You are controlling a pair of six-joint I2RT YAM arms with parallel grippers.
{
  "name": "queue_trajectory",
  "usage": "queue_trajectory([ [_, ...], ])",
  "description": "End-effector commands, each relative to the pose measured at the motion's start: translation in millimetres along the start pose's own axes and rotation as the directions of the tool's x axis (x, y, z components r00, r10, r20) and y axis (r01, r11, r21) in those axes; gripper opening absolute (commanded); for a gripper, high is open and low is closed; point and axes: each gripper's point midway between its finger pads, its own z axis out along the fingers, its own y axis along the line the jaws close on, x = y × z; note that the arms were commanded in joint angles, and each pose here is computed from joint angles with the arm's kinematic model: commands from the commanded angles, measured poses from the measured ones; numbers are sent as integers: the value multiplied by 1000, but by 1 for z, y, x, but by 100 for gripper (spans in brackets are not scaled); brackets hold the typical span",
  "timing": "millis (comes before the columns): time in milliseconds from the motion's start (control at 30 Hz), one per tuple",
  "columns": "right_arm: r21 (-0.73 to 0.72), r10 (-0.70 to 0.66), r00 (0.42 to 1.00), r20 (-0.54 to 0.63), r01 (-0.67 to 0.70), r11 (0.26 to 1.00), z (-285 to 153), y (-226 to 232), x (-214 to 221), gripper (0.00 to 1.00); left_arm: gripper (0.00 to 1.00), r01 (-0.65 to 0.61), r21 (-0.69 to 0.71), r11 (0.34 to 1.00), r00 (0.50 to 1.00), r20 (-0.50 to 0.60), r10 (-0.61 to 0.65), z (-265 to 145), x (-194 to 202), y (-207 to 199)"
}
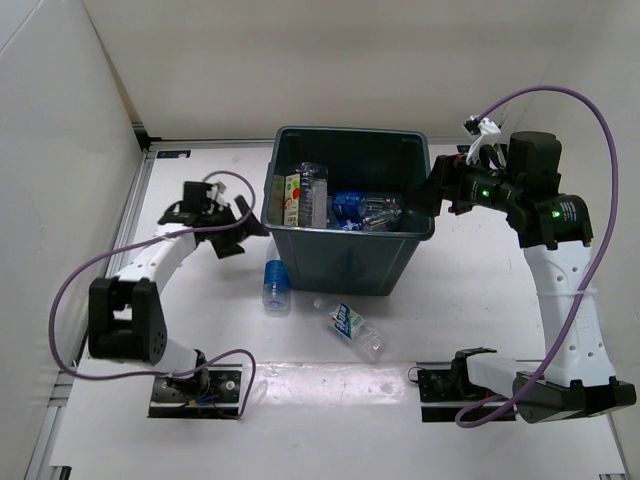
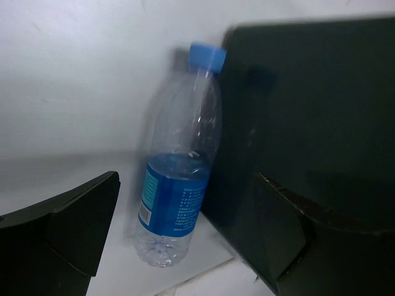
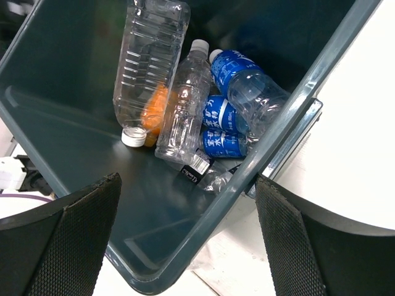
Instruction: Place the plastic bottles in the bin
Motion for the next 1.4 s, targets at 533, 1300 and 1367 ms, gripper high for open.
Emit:
queue_trajectory([
  [533,36,-43,999,11,42,998,-10,-8,-2,90,97,-126,-58,990,920,-379,95,93,104,-4],
  [1300,19,-32,999,5,32,999,-2,-10,1,90,44,-275,-17,961,732,644,221,-206,-157,-158],
  [1367,21,-31,999,4,31,999,-2,-10,2,90,45,-311,29,950,654,732,192,-232,-170,-180],
])
